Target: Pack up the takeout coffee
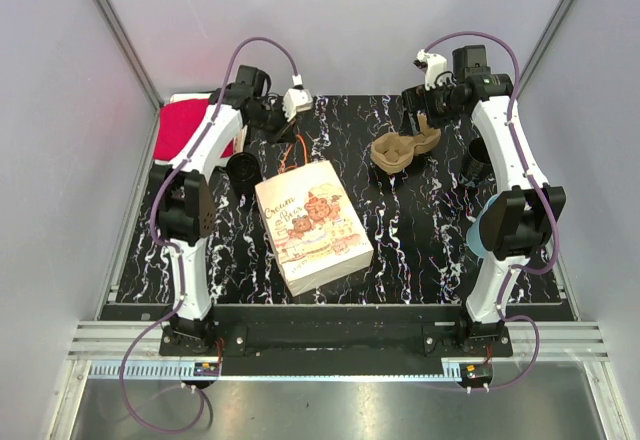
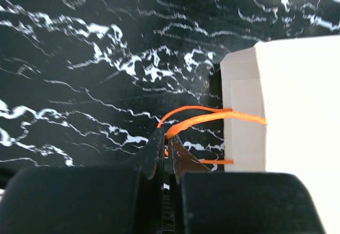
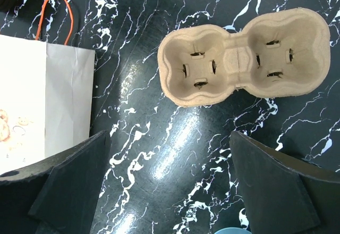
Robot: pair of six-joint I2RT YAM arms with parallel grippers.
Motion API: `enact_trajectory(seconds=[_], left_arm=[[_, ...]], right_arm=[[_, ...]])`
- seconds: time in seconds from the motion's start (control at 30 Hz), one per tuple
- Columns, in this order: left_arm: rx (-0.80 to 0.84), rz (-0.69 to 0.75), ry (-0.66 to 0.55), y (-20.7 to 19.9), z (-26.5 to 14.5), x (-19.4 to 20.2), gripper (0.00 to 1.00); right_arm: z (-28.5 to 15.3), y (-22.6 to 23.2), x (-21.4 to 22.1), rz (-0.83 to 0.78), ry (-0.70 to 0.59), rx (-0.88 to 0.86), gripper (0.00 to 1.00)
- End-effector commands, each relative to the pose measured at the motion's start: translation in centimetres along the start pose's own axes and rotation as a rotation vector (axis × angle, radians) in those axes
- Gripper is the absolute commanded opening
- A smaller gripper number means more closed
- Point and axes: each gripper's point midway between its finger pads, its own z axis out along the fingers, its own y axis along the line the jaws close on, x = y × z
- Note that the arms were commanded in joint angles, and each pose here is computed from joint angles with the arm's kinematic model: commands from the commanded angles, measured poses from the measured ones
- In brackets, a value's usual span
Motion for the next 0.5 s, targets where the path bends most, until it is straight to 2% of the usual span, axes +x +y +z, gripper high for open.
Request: enact_trajectory(seconds=[0.0, 0.23, 0.47], left_arm=[[-0.159, 0.091, -0.095, 0.6, -5.2, -8.0, 0.00], [-0.316, 0.229, -0.102, -2.4, -9.5, -14.0, 0.00], [-0.390, 0.410, -0.116, -8.2, -12.5, -18.7, 0.00]], right_arm=[[-1.3, 0.2, -1.5, -0.025, -0.054, 0.035, 1.00], [-2.3, -0.5, -1.7, -0.058, -0.070, 0.100, 1.00], [-2.2, -1.4, -1.6, -0.057, -0.074, 0.147, 1.00]])
